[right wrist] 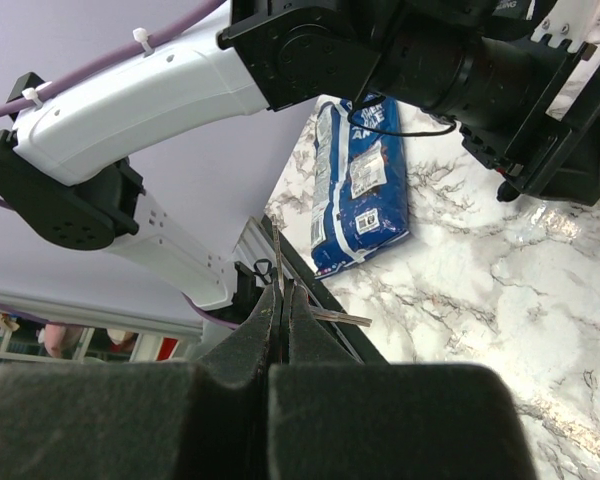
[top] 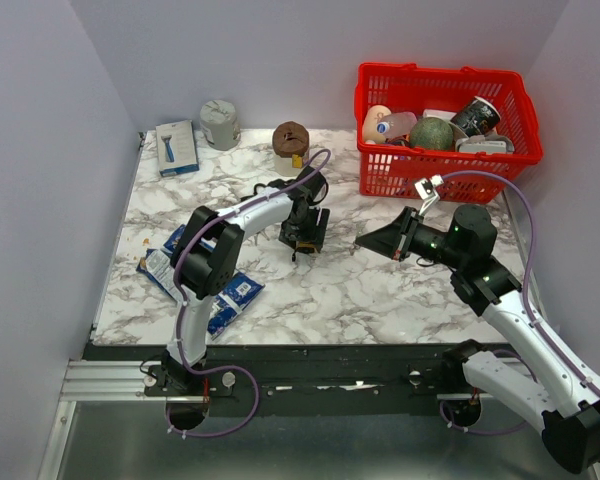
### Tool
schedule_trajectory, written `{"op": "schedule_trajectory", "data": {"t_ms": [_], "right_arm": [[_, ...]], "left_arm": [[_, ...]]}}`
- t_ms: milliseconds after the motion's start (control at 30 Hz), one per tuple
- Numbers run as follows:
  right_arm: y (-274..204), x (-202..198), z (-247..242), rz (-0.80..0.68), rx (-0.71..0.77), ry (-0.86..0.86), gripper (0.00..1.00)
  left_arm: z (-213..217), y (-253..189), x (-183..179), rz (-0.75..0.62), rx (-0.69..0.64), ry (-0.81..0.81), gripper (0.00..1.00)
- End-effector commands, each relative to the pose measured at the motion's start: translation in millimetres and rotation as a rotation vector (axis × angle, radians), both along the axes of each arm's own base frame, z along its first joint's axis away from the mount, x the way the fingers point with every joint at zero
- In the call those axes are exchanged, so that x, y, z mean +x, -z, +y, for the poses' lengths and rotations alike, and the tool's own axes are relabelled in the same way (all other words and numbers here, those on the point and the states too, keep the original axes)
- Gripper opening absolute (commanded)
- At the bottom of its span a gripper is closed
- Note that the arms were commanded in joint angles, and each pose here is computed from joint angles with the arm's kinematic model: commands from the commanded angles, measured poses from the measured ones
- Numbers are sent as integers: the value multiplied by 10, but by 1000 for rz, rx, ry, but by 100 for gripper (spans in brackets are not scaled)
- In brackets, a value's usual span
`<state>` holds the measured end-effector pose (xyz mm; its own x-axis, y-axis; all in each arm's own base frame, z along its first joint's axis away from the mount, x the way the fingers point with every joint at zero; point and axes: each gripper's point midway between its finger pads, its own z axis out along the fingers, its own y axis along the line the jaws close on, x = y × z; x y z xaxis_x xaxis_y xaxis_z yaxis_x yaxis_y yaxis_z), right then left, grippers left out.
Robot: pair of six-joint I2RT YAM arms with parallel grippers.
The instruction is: Unlock with the key
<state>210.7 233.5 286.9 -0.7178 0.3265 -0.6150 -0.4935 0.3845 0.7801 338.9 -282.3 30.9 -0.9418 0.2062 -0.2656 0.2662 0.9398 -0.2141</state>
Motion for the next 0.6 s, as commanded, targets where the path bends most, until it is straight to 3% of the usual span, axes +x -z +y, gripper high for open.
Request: {"op": "schedule_trajectory", "data": {"t_ms": [0,200,433,567], "right_arm": [[28,8,-31,-4,-7,20,1],[25,0,-35,-5,-6,20,1],[34,6,-37,-4,-7,21,1],[59,1,-35,-13,-19,15,1]], "left_arm": [[82,128,-22,17,70,5,70],[66,207,-102,52,57,7,56],[26,169,-132,52,16,-13,21],[-18,59,-117,33,-20,-32,9]]}}
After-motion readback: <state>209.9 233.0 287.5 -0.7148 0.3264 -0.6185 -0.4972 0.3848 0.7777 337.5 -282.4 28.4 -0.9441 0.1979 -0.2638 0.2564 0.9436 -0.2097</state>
